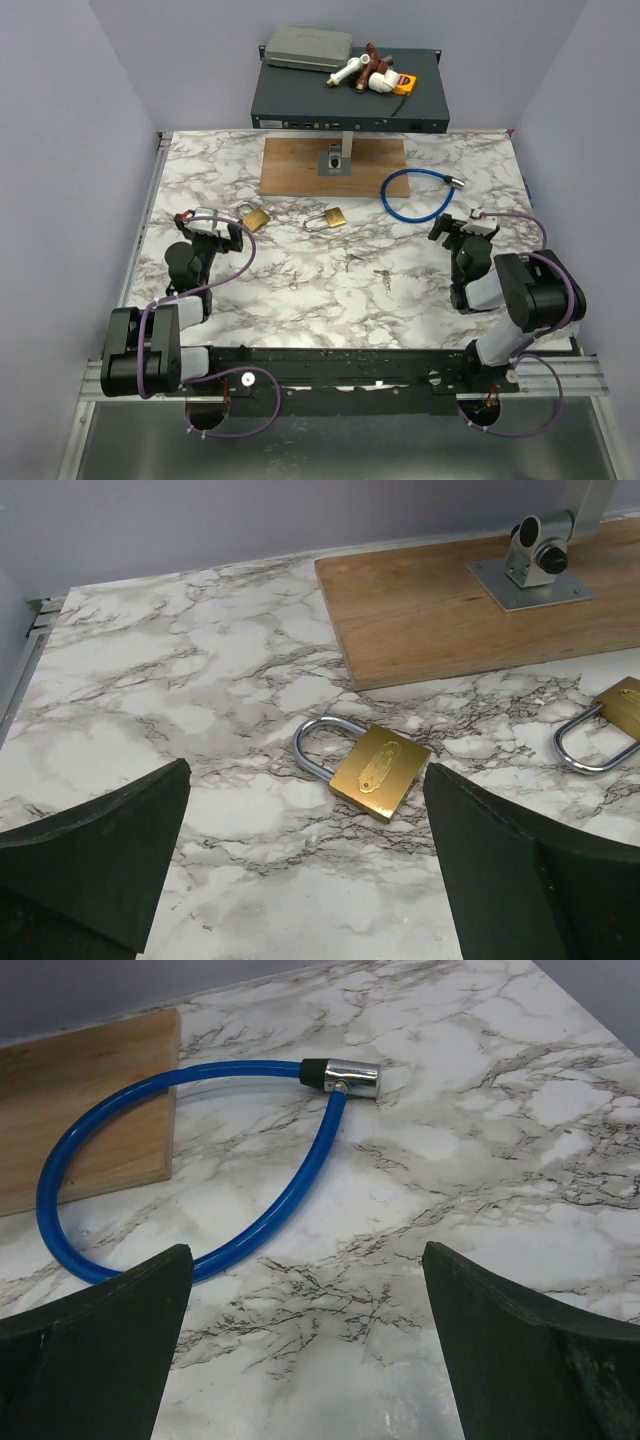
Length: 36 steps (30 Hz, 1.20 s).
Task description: Unlock with the key
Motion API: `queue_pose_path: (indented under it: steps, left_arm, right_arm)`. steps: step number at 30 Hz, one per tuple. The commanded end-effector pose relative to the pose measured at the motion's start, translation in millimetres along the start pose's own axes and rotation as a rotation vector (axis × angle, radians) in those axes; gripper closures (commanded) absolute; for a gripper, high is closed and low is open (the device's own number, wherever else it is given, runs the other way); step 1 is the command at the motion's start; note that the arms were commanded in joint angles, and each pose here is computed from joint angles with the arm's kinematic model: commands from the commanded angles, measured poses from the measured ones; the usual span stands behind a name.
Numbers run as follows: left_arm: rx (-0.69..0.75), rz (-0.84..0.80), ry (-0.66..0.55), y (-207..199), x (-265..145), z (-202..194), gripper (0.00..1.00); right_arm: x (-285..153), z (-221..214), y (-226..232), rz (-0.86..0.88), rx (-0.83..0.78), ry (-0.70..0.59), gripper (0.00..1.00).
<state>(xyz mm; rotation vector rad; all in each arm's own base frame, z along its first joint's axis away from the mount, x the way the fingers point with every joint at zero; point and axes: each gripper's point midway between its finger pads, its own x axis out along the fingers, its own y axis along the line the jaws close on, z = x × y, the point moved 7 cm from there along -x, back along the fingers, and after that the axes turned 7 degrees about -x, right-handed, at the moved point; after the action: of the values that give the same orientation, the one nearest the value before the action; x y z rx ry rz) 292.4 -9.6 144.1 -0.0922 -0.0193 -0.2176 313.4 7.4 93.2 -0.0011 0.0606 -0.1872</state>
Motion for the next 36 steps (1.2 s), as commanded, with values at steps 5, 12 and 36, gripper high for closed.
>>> queue_pose_path:
  steps: [5,12,36]
  left_arm:
    - [0.005,0.014,-0.031,2,3,7,0.01]
    - [-0.012,0.003,0.04,2,10,20,0.01]
    - [-0.196,-0.101,0.696,-11,-18,82,0.18]
  right_arm:
    - [-2,2,-1,0.007,0.005,-0.013,0.0]
    - [-1,19,-1,0.002,0.004,-0.013,0.0]
    - [-12,87,98,0.279,0.248,0.344,0.0]
